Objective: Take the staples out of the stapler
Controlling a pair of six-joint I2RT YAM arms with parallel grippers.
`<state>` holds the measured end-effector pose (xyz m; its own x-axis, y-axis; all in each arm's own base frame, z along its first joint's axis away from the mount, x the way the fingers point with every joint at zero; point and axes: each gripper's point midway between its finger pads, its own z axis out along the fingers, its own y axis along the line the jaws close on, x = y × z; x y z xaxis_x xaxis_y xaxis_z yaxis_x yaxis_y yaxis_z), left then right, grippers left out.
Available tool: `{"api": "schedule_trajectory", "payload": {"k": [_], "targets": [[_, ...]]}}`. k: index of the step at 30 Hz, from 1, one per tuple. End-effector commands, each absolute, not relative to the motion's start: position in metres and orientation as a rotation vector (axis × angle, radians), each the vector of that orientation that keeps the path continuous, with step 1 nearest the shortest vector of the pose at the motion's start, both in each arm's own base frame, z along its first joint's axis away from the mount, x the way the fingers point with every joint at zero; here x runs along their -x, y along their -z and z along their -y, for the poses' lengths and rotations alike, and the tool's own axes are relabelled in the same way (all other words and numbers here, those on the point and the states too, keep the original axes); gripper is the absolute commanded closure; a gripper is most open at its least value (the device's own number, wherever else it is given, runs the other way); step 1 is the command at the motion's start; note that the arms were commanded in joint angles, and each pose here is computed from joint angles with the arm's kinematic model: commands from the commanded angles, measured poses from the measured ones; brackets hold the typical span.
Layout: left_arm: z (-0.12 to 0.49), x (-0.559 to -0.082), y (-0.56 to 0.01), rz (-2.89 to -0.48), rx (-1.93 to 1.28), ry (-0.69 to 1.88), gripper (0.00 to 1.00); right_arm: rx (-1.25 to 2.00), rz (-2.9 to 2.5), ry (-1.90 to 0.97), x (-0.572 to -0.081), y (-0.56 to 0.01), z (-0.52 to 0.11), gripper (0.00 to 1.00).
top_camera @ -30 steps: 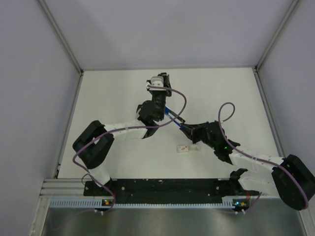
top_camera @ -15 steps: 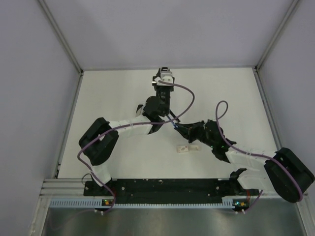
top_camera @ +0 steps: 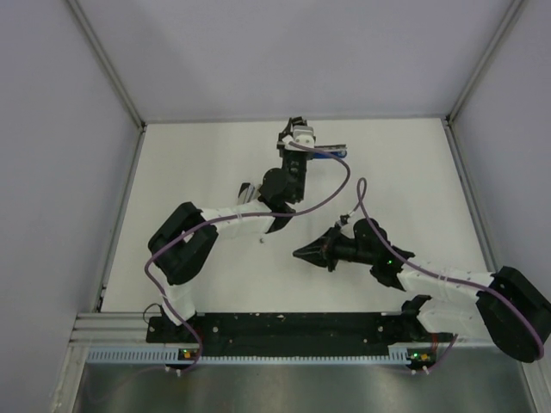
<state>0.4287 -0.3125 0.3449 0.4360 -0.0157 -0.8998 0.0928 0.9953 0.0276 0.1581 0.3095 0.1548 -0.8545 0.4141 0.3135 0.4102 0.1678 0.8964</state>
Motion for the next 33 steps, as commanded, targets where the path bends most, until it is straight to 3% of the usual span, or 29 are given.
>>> {"api": "schedule_trajectory", "payload": {"k": [1, 17, 33], "targets": [[0.303, -0.413, -0.399, -0.975, 0.011, 0.137, 1.00, -0.760, -2.356, -1.827, -0.158, -0.172, -0.306, 1.00], [0.308, -0.392, -0.397, -1.123, -0.106, 0.226, 1.00, -0.491, -2.295, -1.283, -0.176, -0.178, -0.243, 0.99], [0.351, -0.386, -0.325, -1.332, -0.220, 0.320, 1.00, -0.277, -2.224, -0.973, -0.179, -0.181, -0.197, 0.99]]}}
